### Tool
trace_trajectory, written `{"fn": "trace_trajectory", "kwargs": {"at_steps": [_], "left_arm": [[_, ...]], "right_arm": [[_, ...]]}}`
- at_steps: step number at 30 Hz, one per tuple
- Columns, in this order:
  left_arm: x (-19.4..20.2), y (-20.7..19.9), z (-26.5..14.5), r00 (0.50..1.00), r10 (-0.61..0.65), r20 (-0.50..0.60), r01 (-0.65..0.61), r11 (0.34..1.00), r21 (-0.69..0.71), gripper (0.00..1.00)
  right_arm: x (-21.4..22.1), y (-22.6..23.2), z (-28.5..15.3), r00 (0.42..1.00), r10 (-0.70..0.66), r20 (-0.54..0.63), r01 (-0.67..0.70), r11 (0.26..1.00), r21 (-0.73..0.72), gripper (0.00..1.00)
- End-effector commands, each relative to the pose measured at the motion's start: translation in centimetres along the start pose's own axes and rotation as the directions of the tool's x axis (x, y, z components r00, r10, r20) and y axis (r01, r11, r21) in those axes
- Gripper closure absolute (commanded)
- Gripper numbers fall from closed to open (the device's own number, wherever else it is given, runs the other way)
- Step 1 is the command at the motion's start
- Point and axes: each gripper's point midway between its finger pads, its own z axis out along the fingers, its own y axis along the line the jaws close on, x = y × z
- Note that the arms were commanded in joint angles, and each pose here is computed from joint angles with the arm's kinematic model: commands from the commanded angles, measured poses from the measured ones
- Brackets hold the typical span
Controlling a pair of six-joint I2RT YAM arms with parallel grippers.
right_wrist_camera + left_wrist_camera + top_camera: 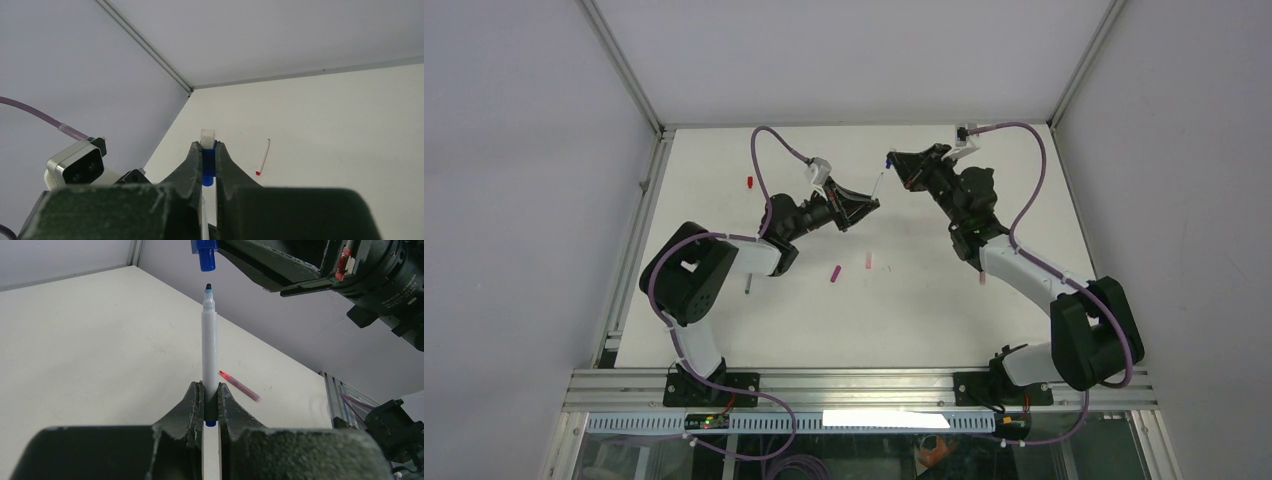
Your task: Insert the pens into the pen caps
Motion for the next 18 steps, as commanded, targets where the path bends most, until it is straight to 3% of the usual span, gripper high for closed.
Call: {"fn": "trace_trajectory", "kwargs": {"at_steps": [1,18], "left_arm": [[-2.2,-1.8,0.5,0.996,0.063,0.063,-0.067,0.996,0.061,1.00],[-2.6,-1.8,0.4,0.994,0.093,0.062,-0.096,0.994,0.049,1.00]], "right_arm": [[-1.9,1.8,0.5,0.998,0.016,0.057,-0.012,0.998,-0.064,1.00],[1.1,1.7,-0.6,0.996,0.075,-0.047,-0.078,0.994,-0.072,1.00]]}}
